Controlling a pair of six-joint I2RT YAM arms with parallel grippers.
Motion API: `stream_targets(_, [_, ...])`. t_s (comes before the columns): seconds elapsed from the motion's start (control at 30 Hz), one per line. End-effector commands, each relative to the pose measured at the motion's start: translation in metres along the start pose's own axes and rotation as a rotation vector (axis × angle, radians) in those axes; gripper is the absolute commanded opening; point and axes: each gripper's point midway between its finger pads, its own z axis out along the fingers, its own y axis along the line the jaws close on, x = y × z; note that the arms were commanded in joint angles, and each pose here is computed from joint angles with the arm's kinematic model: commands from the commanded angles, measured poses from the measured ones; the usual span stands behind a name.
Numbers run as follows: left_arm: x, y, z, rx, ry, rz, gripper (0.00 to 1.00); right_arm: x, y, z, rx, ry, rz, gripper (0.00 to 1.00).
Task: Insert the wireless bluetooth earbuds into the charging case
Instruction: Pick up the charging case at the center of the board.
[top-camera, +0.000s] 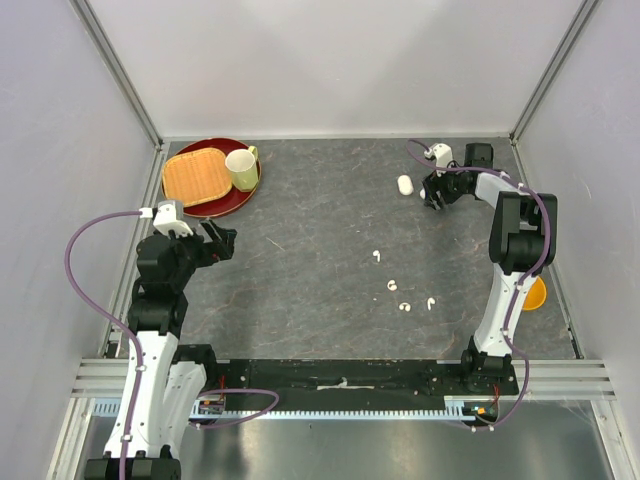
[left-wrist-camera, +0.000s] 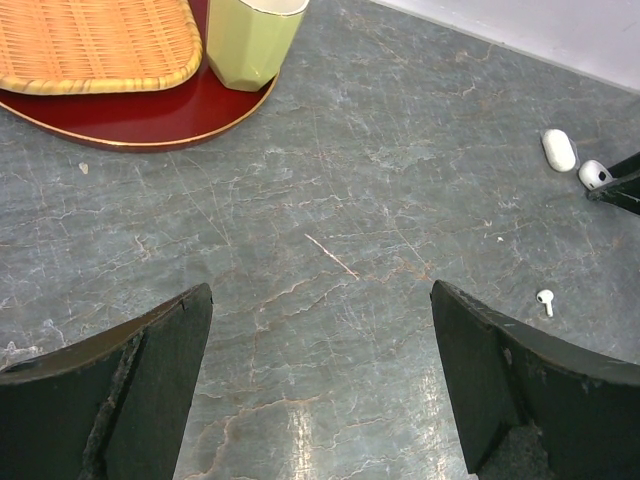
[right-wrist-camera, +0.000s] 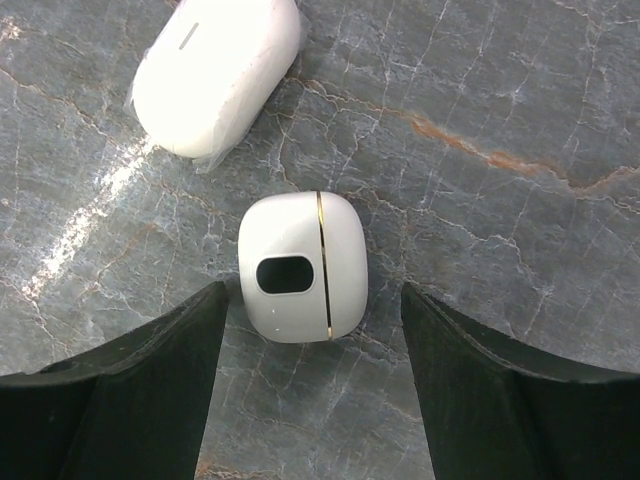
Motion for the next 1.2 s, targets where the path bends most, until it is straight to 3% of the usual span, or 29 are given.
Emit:
stream_targets(0.0, [-0.007,-0.002,0.001,0.016,-0.026,0.006,0.96,-0.012,-0.007,0.003,0.012,-0.031,-0.048,0.78])
stream_targets(0.47, [-0.006,0.001,0.001,0.001,-0.024,0.006,0.96,-0.008,0.0,0.015,-0.004,-0.006,-0.069,0.72])
stream_targets(0.97, [-0.016,-0.005,0.002,0.023,-0.047,-0.041,0.96,-0.018,0.006,-0.003,0.021,-0.004,-0.01,0.23])
stream_targets(1.07, [-0.02,-0.017,0.003,0.086,-0.05,-0.076,0.96,-0.04,0.016,-0.018,0.017,-0.075,0.027,0.16])
stream_targets(1.17, [-0.013,-0.045,-0.001,0.263,0.004,-0.041,0.96,-0.067,0.033,-0.04,0.021,-0.165,0.01,0.13])
